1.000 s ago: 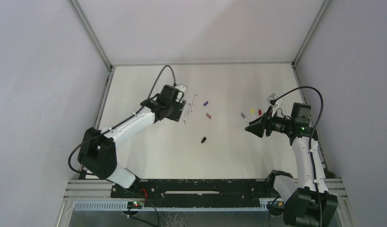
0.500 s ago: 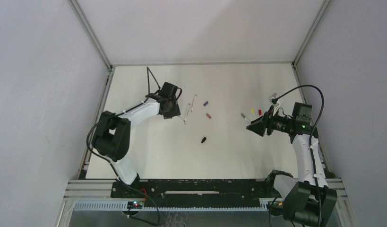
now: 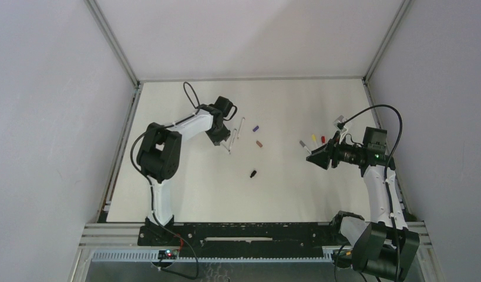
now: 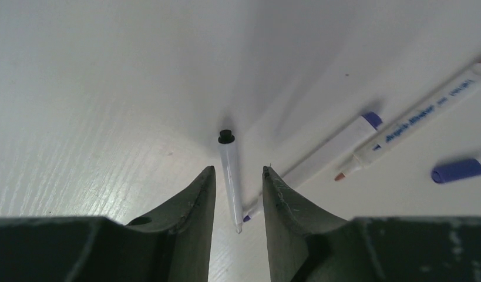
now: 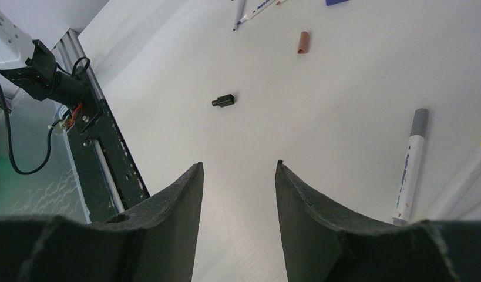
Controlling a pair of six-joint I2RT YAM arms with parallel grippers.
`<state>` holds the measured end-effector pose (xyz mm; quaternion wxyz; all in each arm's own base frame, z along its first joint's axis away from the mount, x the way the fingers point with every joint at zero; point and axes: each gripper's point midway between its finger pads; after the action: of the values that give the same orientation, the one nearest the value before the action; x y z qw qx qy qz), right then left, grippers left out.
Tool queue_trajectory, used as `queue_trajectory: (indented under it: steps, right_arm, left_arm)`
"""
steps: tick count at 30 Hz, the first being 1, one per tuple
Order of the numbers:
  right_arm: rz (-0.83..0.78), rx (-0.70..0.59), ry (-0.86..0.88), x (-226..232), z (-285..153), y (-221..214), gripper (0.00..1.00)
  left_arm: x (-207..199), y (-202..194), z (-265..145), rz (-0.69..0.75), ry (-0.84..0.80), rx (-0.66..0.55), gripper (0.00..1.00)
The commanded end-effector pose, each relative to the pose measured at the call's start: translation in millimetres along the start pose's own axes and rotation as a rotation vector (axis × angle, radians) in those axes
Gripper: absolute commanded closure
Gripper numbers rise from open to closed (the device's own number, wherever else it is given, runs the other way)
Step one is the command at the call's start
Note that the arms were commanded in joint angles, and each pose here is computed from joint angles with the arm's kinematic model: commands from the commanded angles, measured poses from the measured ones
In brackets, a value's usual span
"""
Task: Insert the pens into the pen caps
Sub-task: Pick up the pen from the center of the board.
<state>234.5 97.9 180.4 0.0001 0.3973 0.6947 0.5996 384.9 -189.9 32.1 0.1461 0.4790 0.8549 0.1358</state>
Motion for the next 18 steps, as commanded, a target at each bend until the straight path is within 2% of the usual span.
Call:
queue_trajectory:
  steps: [1, 6, 13, 18]
  right_arm:
    - [-0.054, -0.017, 0.025, 5.6, -0.8, 8.2, 0.45]
    - [-0.053, -0.017, 0.028, 5.9, -0.7, 8.0, 0.45]
    - [-0.054, -0.021, 0.032, 7.0, -2.0, 9.3, 0.45]
    - [-0.059, -0.027, 0.058, 12.5, -2.6, 10.6, 0.45]
  left_arm:
    - [6.1, -4.3, 3.3, -0.001, 0.084, 0.031, 0.61]
    - [9.1, -14.7, 7.4, 0.046, 0.1, 0.078, 0.77]
    - [35.6, -40.3, 6.2, 0.139, 0.137, 0.129, 0.86]
    - [64.2, -46.0, -4.0, 0.209, 0.153, 0.065, 0.89]
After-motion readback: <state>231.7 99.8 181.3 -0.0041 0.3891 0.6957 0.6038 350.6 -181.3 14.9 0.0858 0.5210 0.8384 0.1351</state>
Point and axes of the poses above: each gripper's point midway between its finger pads, its own z axis out along the fingers, its own x axis along the line the jaws close on, y = z × x, and after that the axes turned 4 degrees about z, right-handed
